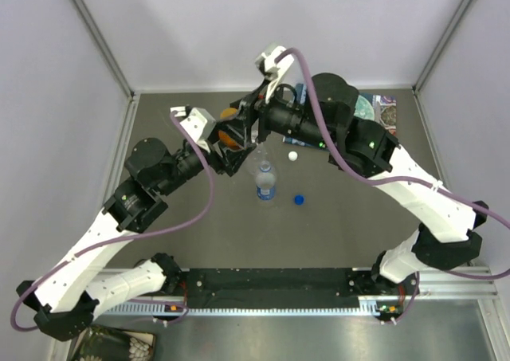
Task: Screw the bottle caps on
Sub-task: Screw the bottle cap onto the plastic bottle.
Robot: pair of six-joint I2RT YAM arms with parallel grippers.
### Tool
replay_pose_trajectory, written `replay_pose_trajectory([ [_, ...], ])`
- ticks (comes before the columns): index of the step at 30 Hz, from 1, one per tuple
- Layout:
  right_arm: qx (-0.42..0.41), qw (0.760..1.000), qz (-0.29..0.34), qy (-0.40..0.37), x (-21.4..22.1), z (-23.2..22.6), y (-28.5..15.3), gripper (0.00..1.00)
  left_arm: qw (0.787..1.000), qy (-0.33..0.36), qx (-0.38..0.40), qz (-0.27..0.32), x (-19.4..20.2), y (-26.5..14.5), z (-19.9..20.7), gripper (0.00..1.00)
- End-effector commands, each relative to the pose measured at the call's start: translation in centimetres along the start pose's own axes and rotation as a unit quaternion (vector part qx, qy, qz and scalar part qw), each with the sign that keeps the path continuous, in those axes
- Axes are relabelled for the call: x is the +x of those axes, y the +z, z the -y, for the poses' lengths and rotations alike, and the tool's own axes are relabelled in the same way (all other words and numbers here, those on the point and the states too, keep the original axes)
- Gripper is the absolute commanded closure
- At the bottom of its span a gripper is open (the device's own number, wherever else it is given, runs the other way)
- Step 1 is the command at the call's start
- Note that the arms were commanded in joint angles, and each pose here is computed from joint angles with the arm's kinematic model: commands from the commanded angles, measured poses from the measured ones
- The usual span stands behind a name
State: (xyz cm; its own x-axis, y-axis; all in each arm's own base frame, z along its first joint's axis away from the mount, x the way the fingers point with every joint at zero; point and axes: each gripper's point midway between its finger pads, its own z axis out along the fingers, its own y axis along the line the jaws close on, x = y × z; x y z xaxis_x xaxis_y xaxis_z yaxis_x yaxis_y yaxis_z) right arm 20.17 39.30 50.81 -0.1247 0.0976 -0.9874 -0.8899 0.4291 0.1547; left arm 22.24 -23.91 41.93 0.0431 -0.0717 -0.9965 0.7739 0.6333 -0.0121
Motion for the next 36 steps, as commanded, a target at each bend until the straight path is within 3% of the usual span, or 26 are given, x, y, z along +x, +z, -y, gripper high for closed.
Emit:
replay_pose_trajectory([
  [1,0.019,1.000,-0.020,-0.003,-0.4,-0.8,-0.9,0.30,0.996,0.010,-0.025,0.084,-4.4,-0.6,-0.9,1.00],
  [6,0.010,0.998,0.042,-0.044,-5.7,-1.1,-3.7,0.09,0.997,0.002,-0.002,0.080,-3.8,-1.2,0.0,1.00],
  [10,-0.003,0.997,0.065,-0.048,-7.7,-0.5,-5.5,0.02,0.997,-0.008,0.023,0.072,-3.0,-1.4,0.8,1.00],
  [11,-0.040,0.996,0.062,-0.043,-7.7,-1.5,-5.9,0.01,0.997,-0.013,0.033,0.070,-2.8,-1.4,1.2,1.00],
  [13,-0.062,0.996,0.059,-0.041,-7.8,-0.8,-6.7,0.01,0.993,-0.017,0.095,0.062,-2.4,-1.7,3.3,1.00],
  [14,-0.132,0.989,0.044,-0.044,-7.1,-2.7,-7.2,0.01,0.991,-0.021,0.117,0.060,-2.3,-1.9,4.1,1.00],
  [16,-0.180,0.982,0.028,-0.047,-6.2,-2.7,-8.0,0.03,0.978,-0.027,0.199,0.053,-2.2,-2.7,6.9,1.00],
  [17,-0.265,0.963,0.012,-0.056,-5.3,-4.9,-9.3,0.05,0.970,-0.027,0.237,0.049,-2.1,-3.2,8.1,1.00],
  [20,-0.401,0.914,-0.016,-0.063,-3.1,-7.6,-12.1,0.07,0.940,-0.043,0.337,0.041,-2.2,-4.9,11.2,1.00],
  [22,-0.423,0.904,-0.022,-0.061,-2.3,-7.9,-12.3,0.07,0.920,-0.055,0.386,0.029,-2.1,-5.9,12.6,1.00],
  [25,-0.446,0.893,-0.022,-0.065,-1.9,-8.1,-12.3,0.09,0.908,-0.064,0.413,0.021,-2.0,-6.3,13.2,1.00],
  [29,-0.482,0.874,-0.015,-0.056,-2.2,-8.8,-12.8,0.13,0.902,-0.068,0.426,0.016,-2.0,-6.1,13.4,1.00],
  [36,-0.499,0.866,-0.026,-0.029,-1.2,-8.5,-11.7,0.16,0.896,-0.074,0.437,0.009,-1.7,-5.7,13.7,1.00],
])
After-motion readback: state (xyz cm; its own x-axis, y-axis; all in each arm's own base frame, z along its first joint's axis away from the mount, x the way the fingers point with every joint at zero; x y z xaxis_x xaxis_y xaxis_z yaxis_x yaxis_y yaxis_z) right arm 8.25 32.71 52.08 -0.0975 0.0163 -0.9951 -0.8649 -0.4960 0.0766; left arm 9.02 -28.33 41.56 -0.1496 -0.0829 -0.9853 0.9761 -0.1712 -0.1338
